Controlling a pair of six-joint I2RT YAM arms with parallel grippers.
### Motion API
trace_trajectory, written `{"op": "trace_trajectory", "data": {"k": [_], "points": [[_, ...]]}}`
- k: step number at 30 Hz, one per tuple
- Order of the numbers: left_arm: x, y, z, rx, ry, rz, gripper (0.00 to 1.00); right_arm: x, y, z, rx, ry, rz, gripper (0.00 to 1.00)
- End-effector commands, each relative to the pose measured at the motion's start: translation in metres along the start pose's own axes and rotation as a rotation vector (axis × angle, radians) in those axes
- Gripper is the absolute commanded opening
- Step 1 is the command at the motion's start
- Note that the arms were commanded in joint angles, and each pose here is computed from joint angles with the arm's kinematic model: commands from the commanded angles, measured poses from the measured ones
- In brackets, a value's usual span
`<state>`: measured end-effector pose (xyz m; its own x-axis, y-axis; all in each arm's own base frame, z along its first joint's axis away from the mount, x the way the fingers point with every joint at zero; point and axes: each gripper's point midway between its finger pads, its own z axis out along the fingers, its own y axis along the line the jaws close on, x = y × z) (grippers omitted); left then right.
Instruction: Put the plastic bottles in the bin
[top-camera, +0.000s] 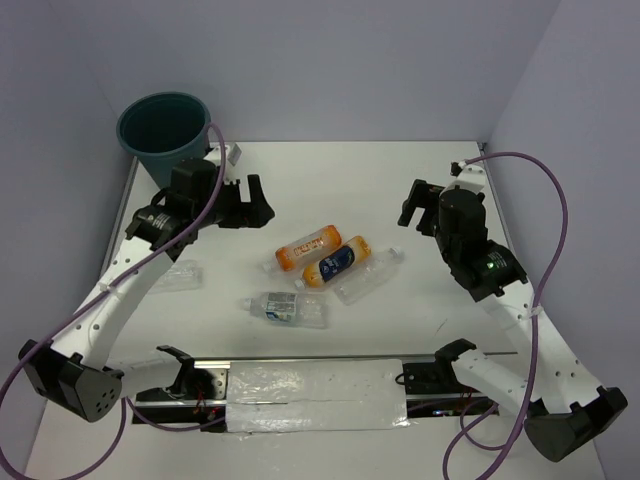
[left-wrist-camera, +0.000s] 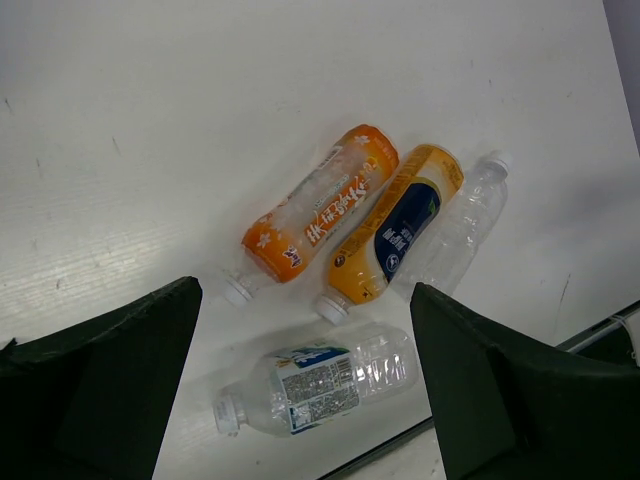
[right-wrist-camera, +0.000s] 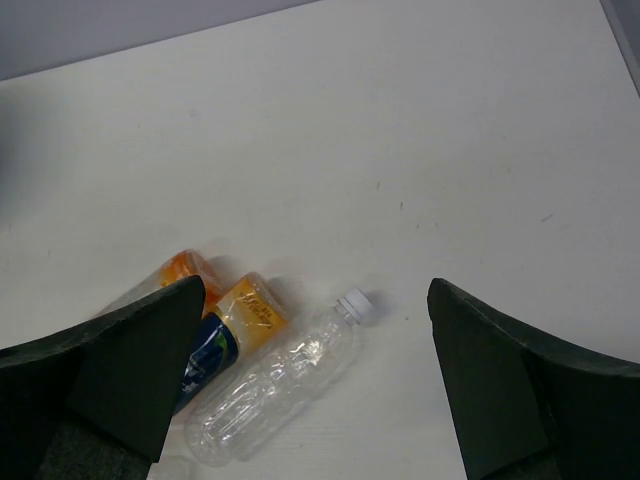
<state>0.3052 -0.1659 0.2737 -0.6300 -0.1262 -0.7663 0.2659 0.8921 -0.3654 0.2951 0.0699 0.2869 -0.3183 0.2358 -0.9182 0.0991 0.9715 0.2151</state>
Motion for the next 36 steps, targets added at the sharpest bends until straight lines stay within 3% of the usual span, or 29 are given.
{"op": "trace_trajectory", "data": {"k": [1,7,11,14,15,16,19,22,26,36], "points": [[-0.019,-0.012,-0.002,0.029,-0.056,0.051,0.99,0.002,-0.008,-0.003,0.042,0.001,0.007,1.00],[-0.027,-0.004,-0.009,-0.033,-0.104,0.005,0.99,-0.002,-0.004,-0.006,0.015,-0.018,0.019,1.00],[-0.025,0.024,-0.014,-0.187,-0.138,-0.076,0.99,-0.002,-0.003,-0.005,0.017,-0.009,0.017,1.00],[-0.016,0.070,-0.023,-0.466,-0.182,-0.244,0.99,-0.002,-0.002,-0.005,0.011,-0.007,0.020,1.00],[0.001,0.103,-0.039,-0.669,-0.160,-0.276,0.99,0.001,-0.003,-0.005,0.011,-0.003,0.021,1.00],[0.010,0.115,-0.045,-0.753,-0.186,-0.409,0.99,0.000,-0.001,-0.005,0.001,-0.006,0.024,1.00],[0.048,0.148,-0.063,-0.954,-0.134,-0.561,0.99,0.004,0.002,-0.005,-0.024,-0.003,0.031,1.00],[0.078,0.172,-0.069,-1.021,-0.095,-0.659,0.99,0.008,0.006,-0.003,-0.041,0.009,0.039,1.00],[0.091,0.207,-0.087,-1.080,-0.134,-0.787,0.99,0.009,0.007,-0.002,-0.042,0.017,0.042,1.00],[0.124,0.252,-0.073,-1.153,-0.072,-0.978,0.99,0.014,0.007,-0.002,-0.044,0.025,0.043,1.00]]}}
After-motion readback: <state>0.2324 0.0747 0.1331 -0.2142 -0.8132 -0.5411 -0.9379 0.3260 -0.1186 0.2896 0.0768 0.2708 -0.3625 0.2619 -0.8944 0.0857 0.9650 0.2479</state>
